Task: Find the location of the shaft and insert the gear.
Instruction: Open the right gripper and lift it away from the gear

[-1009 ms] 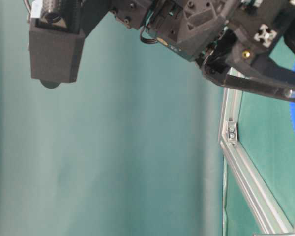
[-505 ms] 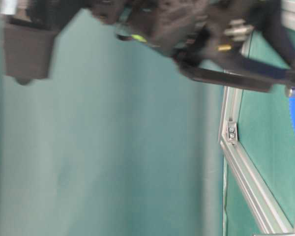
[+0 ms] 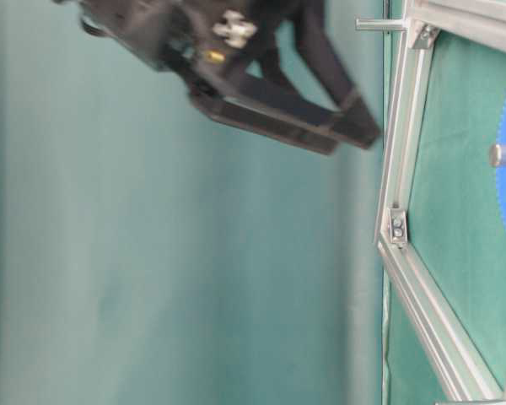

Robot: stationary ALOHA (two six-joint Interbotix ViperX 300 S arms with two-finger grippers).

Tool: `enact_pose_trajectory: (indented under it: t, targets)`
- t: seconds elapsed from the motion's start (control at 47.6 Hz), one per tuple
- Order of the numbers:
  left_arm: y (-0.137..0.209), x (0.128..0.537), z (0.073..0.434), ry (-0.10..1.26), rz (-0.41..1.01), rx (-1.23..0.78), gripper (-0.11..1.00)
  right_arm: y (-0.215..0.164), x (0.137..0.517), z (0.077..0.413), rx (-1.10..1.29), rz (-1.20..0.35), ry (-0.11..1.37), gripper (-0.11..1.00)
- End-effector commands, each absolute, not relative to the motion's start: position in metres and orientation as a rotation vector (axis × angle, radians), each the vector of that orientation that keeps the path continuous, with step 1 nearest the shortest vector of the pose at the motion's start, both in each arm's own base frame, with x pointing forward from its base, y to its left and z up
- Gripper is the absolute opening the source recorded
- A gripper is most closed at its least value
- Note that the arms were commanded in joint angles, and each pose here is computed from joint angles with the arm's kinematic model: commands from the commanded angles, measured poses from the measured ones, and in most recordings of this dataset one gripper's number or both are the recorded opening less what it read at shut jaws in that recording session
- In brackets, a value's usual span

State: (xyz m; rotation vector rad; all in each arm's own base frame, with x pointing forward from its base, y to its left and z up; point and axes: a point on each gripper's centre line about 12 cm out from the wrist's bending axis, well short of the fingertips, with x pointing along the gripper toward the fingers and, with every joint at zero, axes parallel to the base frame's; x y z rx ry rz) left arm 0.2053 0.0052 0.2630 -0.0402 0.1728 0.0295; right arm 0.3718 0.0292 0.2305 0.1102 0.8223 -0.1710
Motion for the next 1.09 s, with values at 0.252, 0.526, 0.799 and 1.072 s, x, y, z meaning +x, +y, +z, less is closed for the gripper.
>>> enact_pose_trajectory:
  t: [0.252, 0.526, 0.799, 1.072]
  targets:
    - [0.006, 0.208, 0.273, 0.147, 0.031, -0.043, 0.01, 0.029, 0.367, 0.262, 0.108, -0.159, 0.738, 0.89]
    - [0.006, 0.208, 0.273, 0.147, 0.031, -0.045, 0.01, 0.028, 0.364, 0.26, 0.11, -0.159, 0.741, 0.88]
    - [0.006, 0.208, 0.273, 0.147, 0.031, -0.045, 0.01, 0.027, 0.343, 0.262, 0.123, -0.139, 0.706, 0.88]
    - [0.006, 0.209, 0.274, 0.144, 0.031, -0.045, 0.01, 0.024, 0.316, 0.266, 0.135, -0.112, 0.649, 0.88]
